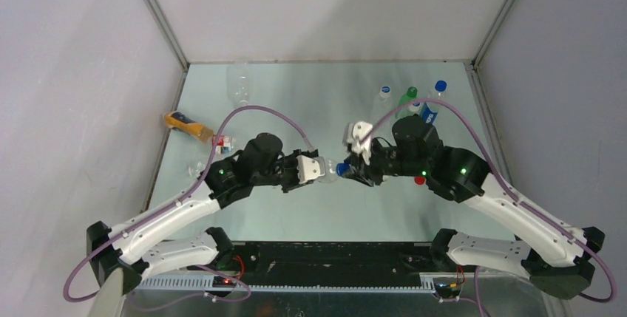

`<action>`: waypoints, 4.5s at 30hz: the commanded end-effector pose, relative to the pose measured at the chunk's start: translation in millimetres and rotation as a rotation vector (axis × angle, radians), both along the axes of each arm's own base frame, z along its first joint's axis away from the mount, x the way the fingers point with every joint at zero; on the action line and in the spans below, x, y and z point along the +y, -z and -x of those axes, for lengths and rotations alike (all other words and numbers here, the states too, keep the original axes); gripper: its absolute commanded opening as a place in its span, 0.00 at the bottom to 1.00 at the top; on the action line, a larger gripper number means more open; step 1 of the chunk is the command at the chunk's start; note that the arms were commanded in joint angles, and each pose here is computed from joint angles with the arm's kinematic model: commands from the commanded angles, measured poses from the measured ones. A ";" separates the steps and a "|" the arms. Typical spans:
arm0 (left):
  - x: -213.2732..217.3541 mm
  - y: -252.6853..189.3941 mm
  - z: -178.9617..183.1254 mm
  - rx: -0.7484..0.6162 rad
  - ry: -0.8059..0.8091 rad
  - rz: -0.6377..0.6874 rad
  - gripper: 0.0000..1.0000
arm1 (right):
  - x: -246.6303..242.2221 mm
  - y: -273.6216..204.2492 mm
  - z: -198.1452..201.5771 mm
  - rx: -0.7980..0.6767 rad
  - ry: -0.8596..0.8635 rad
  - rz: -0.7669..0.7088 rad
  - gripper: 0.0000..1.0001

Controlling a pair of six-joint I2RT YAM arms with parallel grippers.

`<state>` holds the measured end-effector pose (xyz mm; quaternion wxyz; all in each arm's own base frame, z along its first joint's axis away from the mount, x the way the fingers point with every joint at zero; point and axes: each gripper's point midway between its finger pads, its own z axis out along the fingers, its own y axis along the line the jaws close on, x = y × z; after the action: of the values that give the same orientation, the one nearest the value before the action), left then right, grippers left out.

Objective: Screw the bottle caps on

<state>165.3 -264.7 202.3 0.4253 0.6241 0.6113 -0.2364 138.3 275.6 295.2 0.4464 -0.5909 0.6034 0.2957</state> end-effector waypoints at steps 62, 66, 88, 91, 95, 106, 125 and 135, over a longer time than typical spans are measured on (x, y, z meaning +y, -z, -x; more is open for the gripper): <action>-3.1 -31.1 20.0 0.124 0.161 0.074 0.16 | 11.9 -21.5 20.5 -0.204 -0.215 -0.120 0.14; -3.9 -42.8 0.7 0.029 0.039 0.143 0.18 | 15.3 -21.0 10.0 -0.006 -0.028 -0.157 0.00; 19.1 -30.8 -36.8 -0.314 -0.383 0.177 0.17 | -6.8 -32.6 -31.3 0.365 0.555 -0.371 0.67; 15.9 -25.6 -26.1 -0.203 -0.281 0.181 0.17 | -14.6 -39.6 -14.5 0.154 0.354 -0.303 0.71; 10.3 -24.8 -4.9 -0.080 -0.125 0.178 0.17 | -22.7 -36.9 -8.4 -0.049 0.214 -0.214 0.72; -2.6 -11.0 21.3 0.123 0.099 0.132 0.17 | -17.5 -32.9 11.5 -0.227 -0.094 -0.150 0.69; -11.3 -24.4 26.0 0.129 0.183 0.131 0.16 | -4.4 -29.2 18.0 -0.219 -0.217 -0.151 0.57; -9.6 -25.7 29.8 0.131 0.199 0.127 0.16 | -1.0 -36.7 24.1 -0.199 -0.241 -0.179 0.49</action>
<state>135.7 -270.2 205.4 0.3736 0.6289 0.5862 -0.3481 117.6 270.6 309.5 0.4967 -0.6486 0.4750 0.3270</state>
